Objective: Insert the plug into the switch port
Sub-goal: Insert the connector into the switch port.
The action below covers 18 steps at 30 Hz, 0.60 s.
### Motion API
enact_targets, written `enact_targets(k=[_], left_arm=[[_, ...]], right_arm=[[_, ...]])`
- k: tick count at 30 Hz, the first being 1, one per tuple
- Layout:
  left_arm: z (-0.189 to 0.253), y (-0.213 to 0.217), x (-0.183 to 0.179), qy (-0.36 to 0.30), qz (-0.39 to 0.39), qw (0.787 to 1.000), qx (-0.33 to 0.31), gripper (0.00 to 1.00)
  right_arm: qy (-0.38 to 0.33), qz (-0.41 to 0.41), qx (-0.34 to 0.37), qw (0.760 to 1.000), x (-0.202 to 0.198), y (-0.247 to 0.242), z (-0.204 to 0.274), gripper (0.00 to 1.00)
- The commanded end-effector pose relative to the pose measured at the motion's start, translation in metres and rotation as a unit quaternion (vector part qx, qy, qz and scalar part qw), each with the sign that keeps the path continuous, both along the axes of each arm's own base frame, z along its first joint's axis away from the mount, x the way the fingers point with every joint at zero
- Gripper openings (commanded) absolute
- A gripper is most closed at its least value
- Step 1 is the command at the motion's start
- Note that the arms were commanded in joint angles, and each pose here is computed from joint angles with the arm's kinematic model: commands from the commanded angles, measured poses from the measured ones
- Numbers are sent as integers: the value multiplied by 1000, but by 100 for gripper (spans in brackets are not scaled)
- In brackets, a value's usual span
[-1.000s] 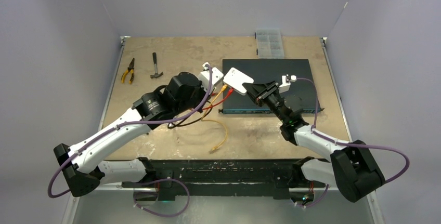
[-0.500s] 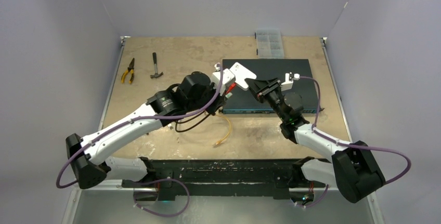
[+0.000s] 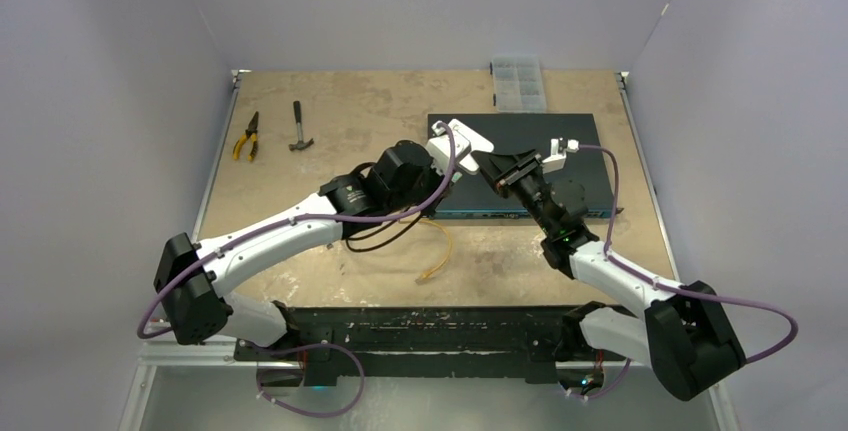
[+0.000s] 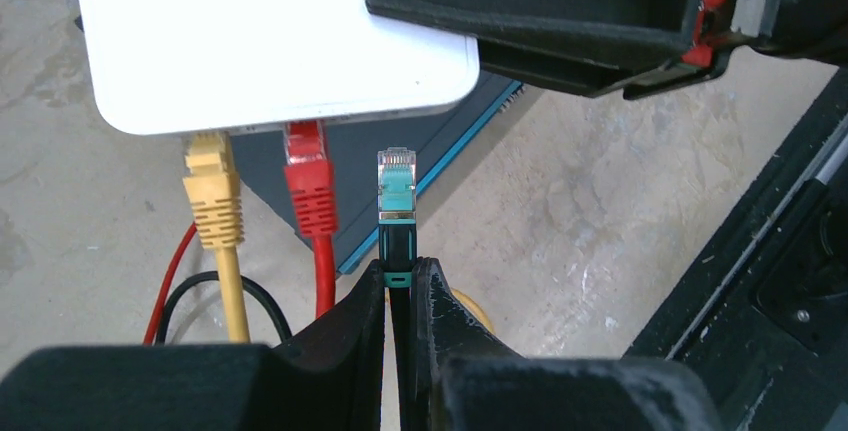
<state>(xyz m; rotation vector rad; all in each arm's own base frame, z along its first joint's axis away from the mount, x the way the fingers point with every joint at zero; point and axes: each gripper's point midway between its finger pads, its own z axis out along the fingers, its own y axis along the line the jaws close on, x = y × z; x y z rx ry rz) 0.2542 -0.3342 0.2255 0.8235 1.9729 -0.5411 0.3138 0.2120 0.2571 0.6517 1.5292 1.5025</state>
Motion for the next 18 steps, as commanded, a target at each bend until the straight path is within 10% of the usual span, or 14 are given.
enact_targets(k=[1, 18], left_arm=[[20, -10, 15, -38, 25, 998, -36, 0], [21, -25, 8, -42, 1, 998, -40, 0]], right_arm=[[-64, 16, 15, 998, -7, 4, 44, 0], [-72, 27, 4, 997, -10, 8, 45, 0]])
